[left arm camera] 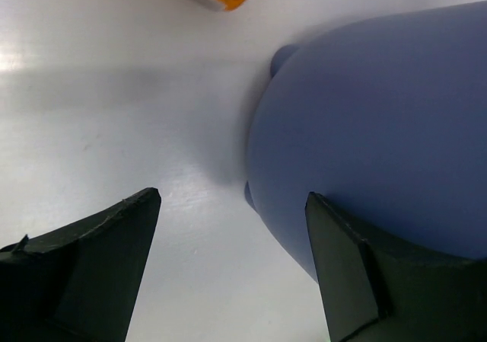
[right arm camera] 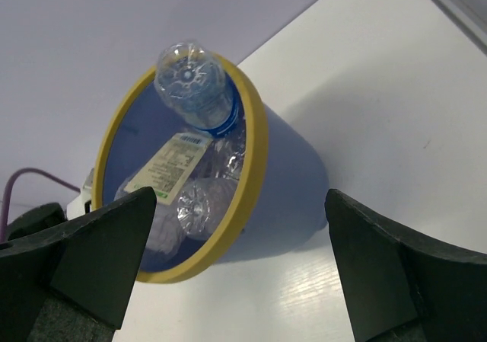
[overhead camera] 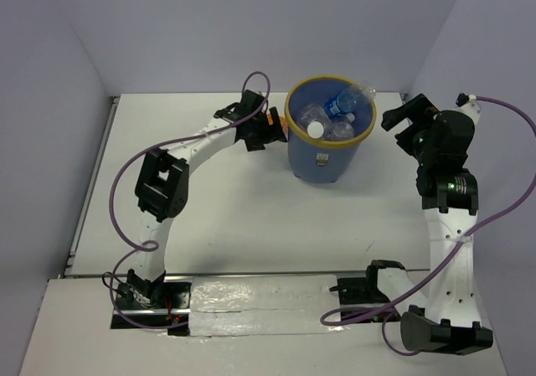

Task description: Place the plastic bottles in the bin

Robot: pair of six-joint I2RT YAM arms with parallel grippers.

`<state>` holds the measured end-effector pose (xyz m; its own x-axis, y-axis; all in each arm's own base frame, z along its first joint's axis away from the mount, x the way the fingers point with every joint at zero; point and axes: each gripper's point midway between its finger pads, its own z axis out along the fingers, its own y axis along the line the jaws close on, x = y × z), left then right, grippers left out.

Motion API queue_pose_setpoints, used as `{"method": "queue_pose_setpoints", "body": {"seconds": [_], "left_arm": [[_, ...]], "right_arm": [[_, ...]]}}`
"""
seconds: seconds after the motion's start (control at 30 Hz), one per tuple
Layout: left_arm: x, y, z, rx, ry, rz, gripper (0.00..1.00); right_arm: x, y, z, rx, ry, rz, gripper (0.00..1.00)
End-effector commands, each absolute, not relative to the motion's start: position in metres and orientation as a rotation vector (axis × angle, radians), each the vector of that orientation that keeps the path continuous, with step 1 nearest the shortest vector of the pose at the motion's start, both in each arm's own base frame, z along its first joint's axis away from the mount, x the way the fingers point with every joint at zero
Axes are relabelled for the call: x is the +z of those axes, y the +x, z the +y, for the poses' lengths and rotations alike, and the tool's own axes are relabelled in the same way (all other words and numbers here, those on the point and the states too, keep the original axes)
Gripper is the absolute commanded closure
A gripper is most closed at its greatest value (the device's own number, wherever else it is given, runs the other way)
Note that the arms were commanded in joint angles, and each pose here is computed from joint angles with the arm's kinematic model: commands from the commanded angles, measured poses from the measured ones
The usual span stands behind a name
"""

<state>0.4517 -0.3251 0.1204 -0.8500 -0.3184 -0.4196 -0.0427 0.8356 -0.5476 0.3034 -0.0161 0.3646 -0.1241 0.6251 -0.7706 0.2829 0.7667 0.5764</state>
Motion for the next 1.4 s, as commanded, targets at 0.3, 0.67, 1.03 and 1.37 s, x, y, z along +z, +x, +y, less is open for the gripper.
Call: {"method": "queue_pose_setpoints", "body": {"seconds": [0.3,0.67,1.03,1.37], "left_arm": [[0.124,0.510,-0.257,-0.637,-0.469,2.478,0.10],[0.143,0.565,-0.288,-0.950,-0.844,2.293,0.01],[0.130,0.584,-0.323,-1.090,-1.073,2.177,0.01],[0.109,0.591,-0.338,-1.089,-1.132,2.141,0.01]], "right_arm": [[0.415,0.276,-0.022,0.287,0.672,1.623,0.00],[0.417,0.270,-0.020,0.282,0.666,1.622,0.00],[0.420,0.272,-0.010,0.327,0.636,1.636,0.00],[0.425,0.271,-0.009,0.318,0.615,1.632,0.00]]}}
